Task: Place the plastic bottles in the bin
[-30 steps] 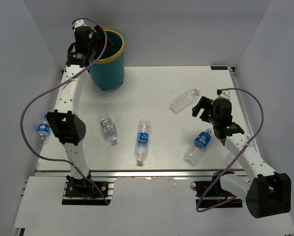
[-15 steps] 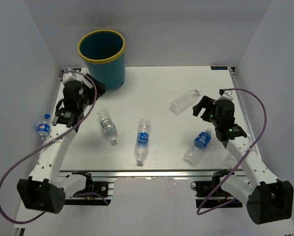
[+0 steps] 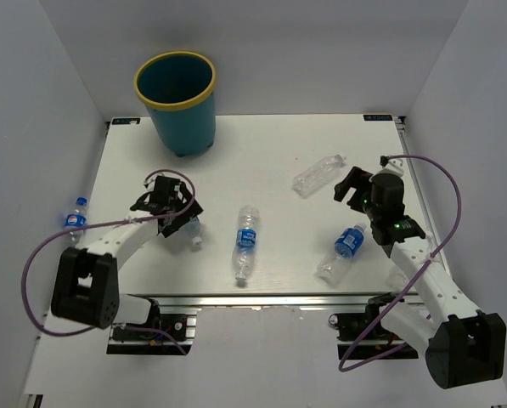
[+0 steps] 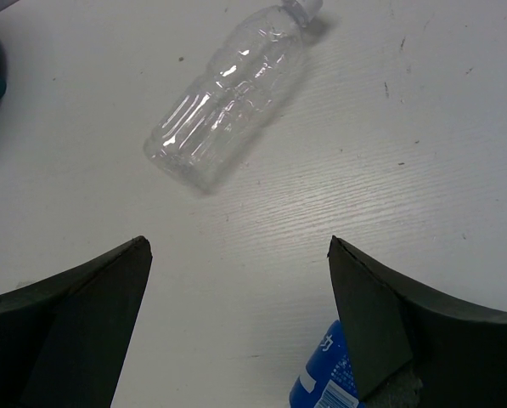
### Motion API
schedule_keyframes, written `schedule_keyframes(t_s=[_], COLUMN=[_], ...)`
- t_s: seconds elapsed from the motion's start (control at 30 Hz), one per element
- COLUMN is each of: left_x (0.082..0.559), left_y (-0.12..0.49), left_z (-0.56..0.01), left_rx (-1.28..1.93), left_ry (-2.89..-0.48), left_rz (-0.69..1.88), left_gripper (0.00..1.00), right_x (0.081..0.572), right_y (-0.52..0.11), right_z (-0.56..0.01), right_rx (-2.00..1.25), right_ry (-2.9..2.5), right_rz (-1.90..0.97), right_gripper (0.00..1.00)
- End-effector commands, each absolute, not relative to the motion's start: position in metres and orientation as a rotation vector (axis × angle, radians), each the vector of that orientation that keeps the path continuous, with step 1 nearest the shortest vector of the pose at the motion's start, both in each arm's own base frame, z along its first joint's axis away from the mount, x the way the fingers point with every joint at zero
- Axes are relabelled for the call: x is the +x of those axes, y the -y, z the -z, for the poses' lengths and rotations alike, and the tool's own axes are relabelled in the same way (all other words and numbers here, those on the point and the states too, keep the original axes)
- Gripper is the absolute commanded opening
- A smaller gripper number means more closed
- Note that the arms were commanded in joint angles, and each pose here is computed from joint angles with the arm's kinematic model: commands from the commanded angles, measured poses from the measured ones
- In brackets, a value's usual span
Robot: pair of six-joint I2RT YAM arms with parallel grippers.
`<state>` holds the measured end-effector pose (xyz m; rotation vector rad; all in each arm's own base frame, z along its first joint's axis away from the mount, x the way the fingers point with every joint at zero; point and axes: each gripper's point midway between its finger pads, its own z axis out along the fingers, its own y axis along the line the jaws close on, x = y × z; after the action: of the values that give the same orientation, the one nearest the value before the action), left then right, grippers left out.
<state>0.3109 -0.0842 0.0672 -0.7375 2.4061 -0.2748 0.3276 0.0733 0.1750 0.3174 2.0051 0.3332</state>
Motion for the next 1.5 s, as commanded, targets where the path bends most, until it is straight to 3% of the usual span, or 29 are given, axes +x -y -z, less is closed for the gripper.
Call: schedule_keyframes(t_s=[0.0,0.13,0.27,0.3,0.4,0.6,0.73,0.8,0.83,0.87,0.93,1.03,1.2,1.23,1.47], left_x=[0.324,0.331,0.333,0.337,0.356,0.4,0.428,0.455,0.463,0.489,0.511,0.553,0.602,0.613,0.582], left_y=[0.086,0.084,0.076,0.076,0.09,0.127,0.118,0.114,0.11,0.118,0.098,0.067,0.054,0.051,0.059], left_z=[-0.062,-0.047,-0.061,-0.076,-0.126,-0.295,-0.386,-0.386,-0.414,-0.391,-0.417,-0.411,-0.432,-0.412,-0.454], left_rx=[-0.726,-0.737,-0.744,-0.734,-0.676,-0.423,-0.317,-0.304,-0.272,-0.237,-0.245,-0.261,-0.147,-0.144,0.022], left_ry=[-2.394,-2.44,-2.435,-2.393,-2.292,-1.934,-1.7,-1.698,-1.666,-1.735,-1.705,-1.667,-1.56,-1.603,-1.508], left_rz=[0.247,0.194,0.105,0.109,0.224,0.482,0.416,0.355,0.339,0.334,0.282,0.139,0.09,0.072,0.129], left_gripper=[0.98,0.89,0.6,0.48,0.42,0.57,0.65,0.68,0.68,0.67,0.67,0.68,0.85,0.98,0.98], right_x=[0.328,0.329,0.329,0.329,0.33,0.333,0.334,0.334,0.335,0.335,0.335,0.336,0.337,0.338,0.339], right_y=[-0.067,-0.064,-0.064,-0.064,-0.065,-0.064,-0.056,-0.054,-0.05,-0.048,-0.045,-0.044,-0.045,-0.044,-0.066], right_z=[-0.181,-0.179,-0.179,-0.18,-0.18,-0.173,-0.17,-0.167,-0.168,-0.166,-0.164,-0.161,-0.152,-0.151,-0.15], right_rx=[0.339,0.346,0.344,0.341,0.337,0.325,0.349,0.343,0.353,0.358,0.362,0.35,0.339,0.336,0.245], right_ry=[-1.97,-1.971,-1.968,-1.966,-1.962,-1.975,-1.981,-1.987,-1.977,-1.979,-1.984,-1.992,-2.022,-2.03,-2.048], right_rz=[-0.312,-0.294,-0.294,-0.295,-0.296,-0.278,-0.224,-0.205,-0.186,-0.173,-0.149,-0.137,-0.124,-0.118,-0.236], right_gripper=[0.9,0.89,0.89,0.89,0.89,0.89,0.89,0.89,0.89,0.89,0.89,0.89,0.89,0.89,0.89])
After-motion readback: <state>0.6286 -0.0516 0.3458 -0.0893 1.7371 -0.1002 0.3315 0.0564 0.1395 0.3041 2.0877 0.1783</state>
